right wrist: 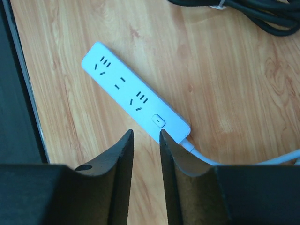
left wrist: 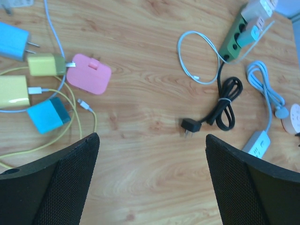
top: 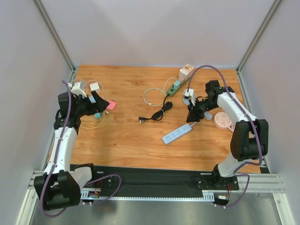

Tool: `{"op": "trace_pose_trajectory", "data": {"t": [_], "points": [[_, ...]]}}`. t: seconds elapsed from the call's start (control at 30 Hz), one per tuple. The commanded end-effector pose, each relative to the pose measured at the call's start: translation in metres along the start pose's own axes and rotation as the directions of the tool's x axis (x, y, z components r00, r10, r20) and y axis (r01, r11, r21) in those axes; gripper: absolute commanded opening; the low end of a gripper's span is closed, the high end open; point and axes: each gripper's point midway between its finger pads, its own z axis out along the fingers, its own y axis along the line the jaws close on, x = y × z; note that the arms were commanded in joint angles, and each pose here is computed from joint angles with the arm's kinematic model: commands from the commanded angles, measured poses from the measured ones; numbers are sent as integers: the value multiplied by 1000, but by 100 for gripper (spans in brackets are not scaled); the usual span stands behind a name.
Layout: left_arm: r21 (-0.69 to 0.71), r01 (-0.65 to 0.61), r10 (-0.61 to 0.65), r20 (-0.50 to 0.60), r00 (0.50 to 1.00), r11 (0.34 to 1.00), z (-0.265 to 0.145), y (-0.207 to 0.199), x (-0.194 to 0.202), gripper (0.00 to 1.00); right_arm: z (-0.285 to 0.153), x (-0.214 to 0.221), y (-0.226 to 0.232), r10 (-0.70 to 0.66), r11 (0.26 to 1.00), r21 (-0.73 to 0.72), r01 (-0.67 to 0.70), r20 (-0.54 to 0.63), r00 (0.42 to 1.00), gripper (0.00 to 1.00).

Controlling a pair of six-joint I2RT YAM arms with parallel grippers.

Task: Pull the plug off the socket
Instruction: Move the socket to the corner of the board.

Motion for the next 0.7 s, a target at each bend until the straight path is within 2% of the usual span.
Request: {"op": "trace_pose_trajectory", "data": {"t": [0.0, 0.03, 0.07, 0.17, 0.3, 0.43, 0.6, 0.63, 0.67], "points": [[56, -83, 85, -30, 996, 995, -12, -18, 8, 100, -5, -6, 22, -333, 936, -120, 332, 14, 943, 31], [53, -99, 101, -31, 994, 994, -14, -20, 8, 100, -4, -3, 28, -358, 923, -142, 357, 14, 933, 35], [53, -126, 127, -32, 991, 991, -16, -24, 9, 100, -2, -2, 30, -389, 910, -149, 388, 20, 921, 43], [38, -190, 191, -32, 981, 981, -23, -26, 15, 100, 1, 0, 34, -493, 859, -152, 490, 15, 870, 54], [44, -215, 216, -8, 976, 976, -28, -29, 15, 100, 10, 4, 31, -534, 838, -156, 523, -36, 845, 61], [43, -223, 223, -4, 975, 974, -29, -30, 14, 100, 22, 16, 42, -650, 741, -256, 621, -43, 759, 68], [49, -224, 225, 2, 974, 973, -31, -32, 14, 100, 41, 24, 39, -680, 719, -298, 627, -118, 723, 71], [48, -225, 225, -1, 974, 973, -31, -31, 14, 100, 47, 21, 38, -702, 701, -293, 650, -124, 701, 74], [49, -227, 227, 3, 974, 973, -31, -32, 13, 100, 51, 28, 38, -693, 710, -301, 636, -143, 707, 76]]}}
